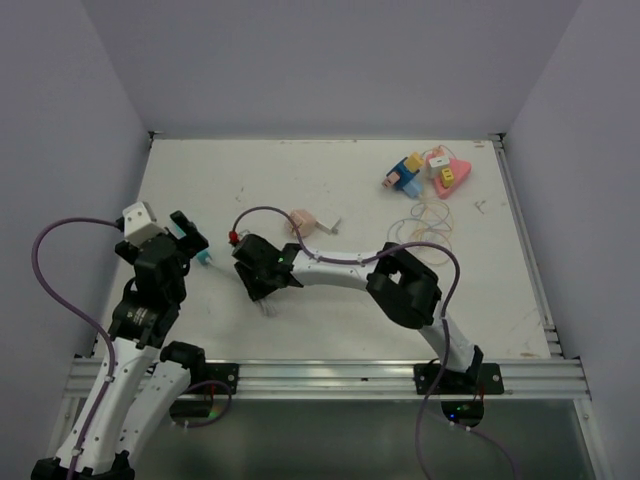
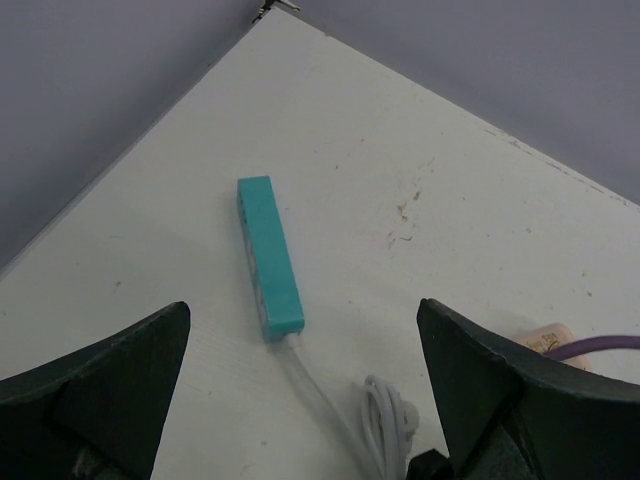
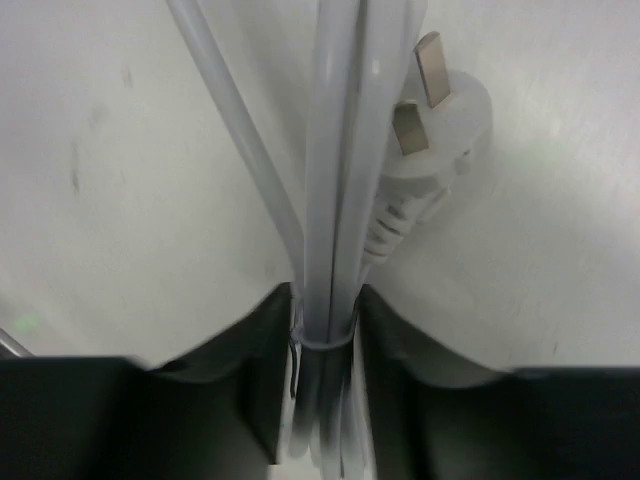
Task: Pull the plug off the socket
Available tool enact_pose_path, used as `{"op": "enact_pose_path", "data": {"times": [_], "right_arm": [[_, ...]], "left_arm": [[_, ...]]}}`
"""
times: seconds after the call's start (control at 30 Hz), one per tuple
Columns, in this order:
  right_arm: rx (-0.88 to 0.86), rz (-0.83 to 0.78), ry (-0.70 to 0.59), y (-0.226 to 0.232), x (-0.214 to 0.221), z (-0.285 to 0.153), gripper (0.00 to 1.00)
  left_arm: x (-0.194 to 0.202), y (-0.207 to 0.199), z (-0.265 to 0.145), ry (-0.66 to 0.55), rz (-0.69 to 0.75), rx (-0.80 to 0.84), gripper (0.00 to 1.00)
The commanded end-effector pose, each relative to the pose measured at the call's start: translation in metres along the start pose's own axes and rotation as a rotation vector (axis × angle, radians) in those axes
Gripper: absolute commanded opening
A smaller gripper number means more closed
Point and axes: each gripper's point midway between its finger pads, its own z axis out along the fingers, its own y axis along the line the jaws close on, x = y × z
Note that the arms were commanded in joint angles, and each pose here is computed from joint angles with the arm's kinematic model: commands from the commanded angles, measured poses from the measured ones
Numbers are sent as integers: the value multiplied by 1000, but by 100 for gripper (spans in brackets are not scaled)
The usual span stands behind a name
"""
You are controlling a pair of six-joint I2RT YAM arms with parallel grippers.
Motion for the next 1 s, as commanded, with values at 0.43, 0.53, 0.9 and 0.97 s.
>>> {"op": "enact_pose_path", "data": {"times": [0.43, 0.53, 0.9, 0.97], "right_arm": [[8, 63, -478, -78, -146, -138, 85], [173, 128, -534, -134, -143, -174, 85], [717, 482, -618, -328, -98, -256, 95], [757, 541, -615, -355, -91, -262, 95]], "left_arm": [[-1, -2, 3, 3, -3, -6, 100], [3, -6, 5, 20, 8, 13, 100], [10, -13, 8, 51, 32, 44, 100], [11, -15, 9, 54, 34, 49, 100]]}}
